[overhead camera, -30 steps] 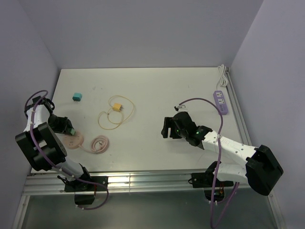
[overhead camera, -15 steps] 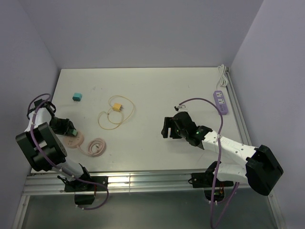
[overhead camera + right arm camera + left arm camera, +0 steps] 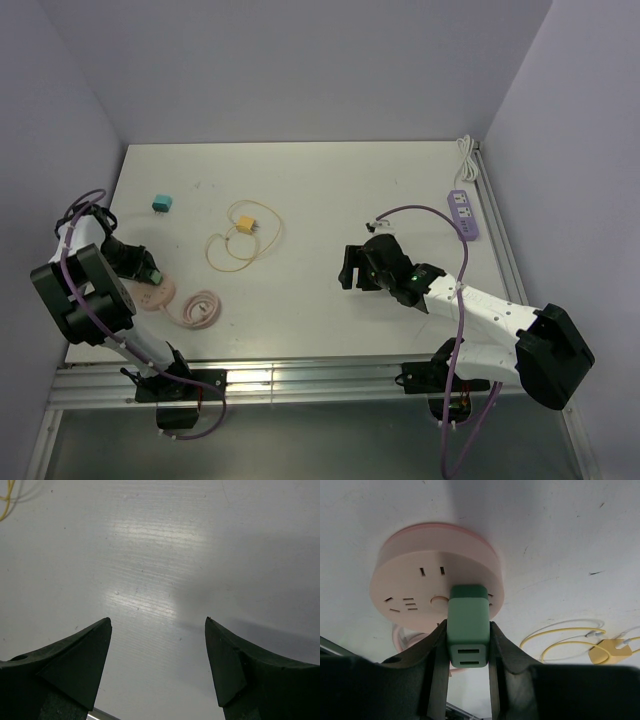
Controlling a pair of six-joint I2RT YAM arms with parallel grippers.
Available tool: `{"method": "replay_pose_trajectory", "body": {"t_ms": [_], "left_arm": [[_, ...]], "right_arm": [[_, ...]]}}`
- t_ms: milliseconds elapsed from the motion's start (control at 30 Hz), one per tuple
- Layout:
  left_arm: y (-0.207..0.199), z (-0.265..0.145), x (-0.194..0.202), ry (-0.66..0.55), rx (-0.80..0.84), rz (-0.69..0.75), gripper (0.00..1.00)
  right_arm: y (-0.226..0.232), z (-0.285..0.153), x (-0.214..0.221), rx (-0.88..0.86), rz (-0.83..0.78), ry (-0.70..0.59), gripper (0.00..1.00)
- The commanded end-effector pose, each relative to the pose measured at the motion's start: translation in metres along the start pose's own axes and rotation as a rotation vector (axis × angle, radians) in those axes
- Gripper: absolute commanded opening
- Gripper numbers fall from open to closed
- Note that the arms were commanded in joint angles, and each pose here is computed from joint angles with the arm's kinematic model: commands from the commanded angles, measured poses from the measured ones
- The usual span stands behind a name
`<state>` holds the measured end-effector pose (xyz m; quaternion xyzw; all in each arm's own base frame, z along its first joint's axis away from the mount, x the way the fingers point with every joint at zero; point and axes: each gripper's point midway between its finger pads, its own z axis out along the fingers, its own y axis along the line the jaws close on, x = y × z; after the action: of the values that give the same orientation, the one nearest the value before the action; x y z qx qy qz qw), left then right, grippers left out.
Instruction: Insert the plug
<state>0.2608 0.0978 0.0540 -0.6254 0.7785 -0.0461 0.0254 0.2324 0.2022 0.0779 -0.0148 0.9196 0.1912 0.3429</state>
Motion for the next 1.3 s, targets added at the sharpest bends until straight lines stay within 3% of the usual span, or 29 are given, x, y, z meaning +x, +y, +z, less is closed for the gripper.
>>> {"method": "replay_pose_trajectory", "body": {"t_ms": [0, 400, 533, 767, 800, 900, 933, 1000, 1200, 1267], "left_arm": [[0.025, 0.029, -0.013, -0.059, -0.141, 0.052, 0.00], [0.023, 0.032, -0.010, -0.053, -0.123, 0.029, 0.00], [0.020, 0.022, -0.014, -0.084, -0.115, 0.013, 0.24], [0.013, 0.004, -0.017, -0.116, -0.070, 0.008, 0.36], [0.014, 0.004, -0.016, -0.116, -0.074, 0.005, 0.44], [0.012, 0.000, -0.014, -0.117, -0.056, 0.003, 0.45], [0.012, -0.001, -0.014, -0.116, -0.054, 0.002, 0.55], [0.011, -0.005, -0.016, -0.132, -0.045, 0.001, 0.64], [0.002, -0.028, -0.016, -0.158, 0.014, 0.004, 0.66], [0.000, -0.037, -0.016, -0.168, 0.038, 0.004, 0.72]], "right_arm": [[0.005, -0.002, -0.008, -0.014, -0.003, -0.039, 0.82], [0.006, -0.001, -0.007, -0.018, -0.004, -0.038, 0.82], [0.006, -0.002, -0.008, -0.020, -0.004, -0.038, 0.82], [0.007, -0.003, -0.008, -0.026, -0.004, -0.041, 0.82], [0.007, -0.003, -0.008, -0.027, -0.005, -0.039, 0.82], [0.007, -0.003, -0.008, -0.028, -0.004, -0.042, 0.82], [0.008, -0.003, -0.008, -0.029, -0.005, -0.041, 0.82], [0.008, -0.004, -0.008, -0.030, -0.006, -0.042, 0.82], [0.008, -0.004, -0.008, -0.034, -0.005, -0.044, 0.82], [0.009, -0.004, -0.008, -0.035, -0.006, -0.044, 0.82]]}}
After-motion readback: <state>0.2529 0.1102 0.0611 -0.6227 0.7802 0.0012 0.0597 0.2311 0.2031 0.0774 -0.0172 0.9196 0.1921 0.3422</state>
